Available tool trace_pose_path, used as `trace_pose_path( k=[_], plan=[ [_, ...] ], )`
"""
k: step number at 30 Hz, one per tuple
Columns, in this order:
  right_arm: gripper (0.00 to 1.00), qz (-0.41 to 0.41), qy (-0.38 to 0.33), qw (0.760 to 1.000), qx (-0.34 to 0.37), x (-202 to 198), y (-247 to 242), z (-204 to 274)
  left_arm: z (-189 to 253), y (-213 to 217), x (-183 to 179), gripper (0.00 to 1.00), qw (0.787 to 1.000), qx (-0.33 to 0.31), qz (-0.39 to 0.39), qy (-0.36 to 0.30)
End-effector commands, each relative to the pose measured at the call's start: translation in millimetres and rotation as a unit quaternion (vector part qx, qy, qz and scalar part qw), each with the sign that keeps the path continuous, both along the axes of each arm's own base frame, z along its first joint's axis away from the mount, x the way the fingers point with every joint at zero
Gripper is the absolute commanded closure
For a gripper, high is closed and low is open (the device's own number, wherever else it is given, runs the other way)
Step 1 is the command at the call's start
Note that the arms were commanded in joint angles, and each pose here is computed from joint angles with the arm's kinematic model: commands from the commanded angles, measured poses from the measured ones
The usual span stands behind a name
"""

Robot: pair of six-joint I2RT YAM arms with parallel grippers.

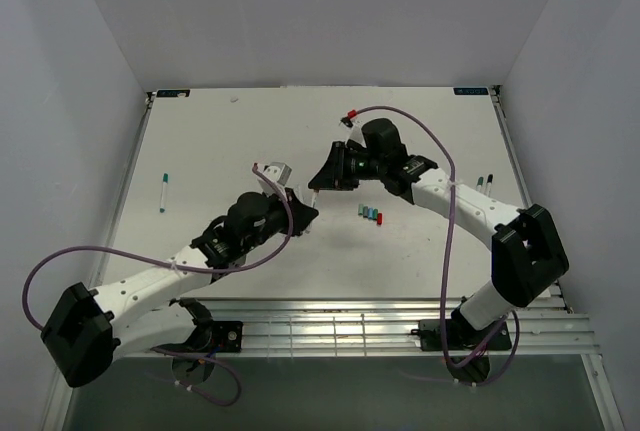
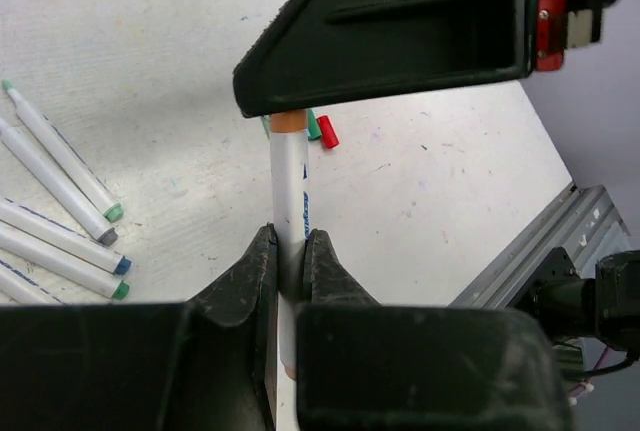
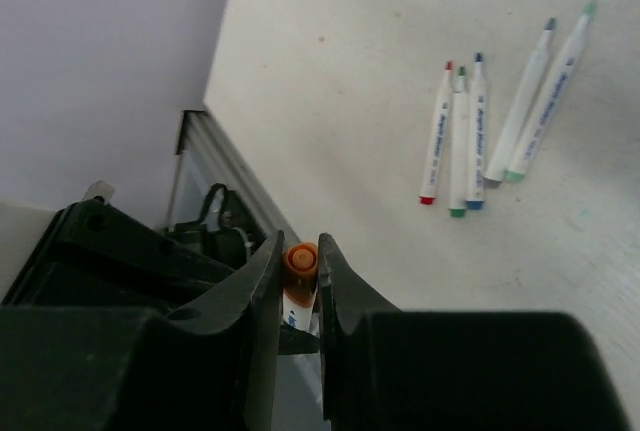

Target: Open the pen caps

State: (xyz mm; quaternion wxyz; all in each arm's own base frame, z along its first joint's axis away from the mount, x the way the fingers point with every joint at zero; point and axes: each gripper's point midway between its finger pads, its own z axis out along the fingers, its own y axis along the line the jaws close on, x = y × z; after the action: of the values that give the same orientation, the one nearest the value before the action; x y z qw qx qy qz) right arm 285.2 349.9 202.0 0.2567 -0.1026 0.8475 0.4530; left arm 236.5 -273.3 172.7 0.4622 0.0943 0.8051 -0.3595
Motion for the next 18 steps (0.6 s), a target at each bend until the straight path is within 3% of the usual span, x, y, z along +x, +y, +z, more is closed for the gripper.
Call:
trace_pose_path(
  k=[1,2,3,6,9,12,16,18],
  plan=[
    [0.92,0.001,-0.037,0.990,0.134,42,-19,33,10,-14,-53,1.00,0.989,-0.039,-0.138,-0.026],
    [0.92,0.025,-0.027,0.986,0.166,36,-17,37,8,-16,-58,1.00,0.987,-0.046,-0.151,-0.027],
    [0.92,0.048,-0.063,0.974,0.213,35,-13,59,15,-15,-64,1.00,0.984,-0.061,-0.161,-0.038],
    [0.92,0.058,-0.056,0.969,0.235,26,-14,64,18,-11,-67,1.00,0.985,-0.089,-0.147,-0.030],
    [0.92,0.036,-0.098,0.971,0.213,31,-16,67,24,-13,-63,1.00,0.985,-0.129,-0.109,0.038],
    [0.92,-0.034,-0.159,0.981,0.107,47,-22,50,42,-23,-65,1.00,0.969,-0.198,-0.092,0.113],
    [0.92,-0.128,-0.235,0.963,0.022,51,-31,41,74,-27,-72,1.00,0.950,-0.277,-0.120,0.083],
    [0.92,-0.118,-0.284,0.949,0.064,43,-24,61,91,-29,-80,1.00,0.935,-0.314,-0.153,0.057]
  ],
)
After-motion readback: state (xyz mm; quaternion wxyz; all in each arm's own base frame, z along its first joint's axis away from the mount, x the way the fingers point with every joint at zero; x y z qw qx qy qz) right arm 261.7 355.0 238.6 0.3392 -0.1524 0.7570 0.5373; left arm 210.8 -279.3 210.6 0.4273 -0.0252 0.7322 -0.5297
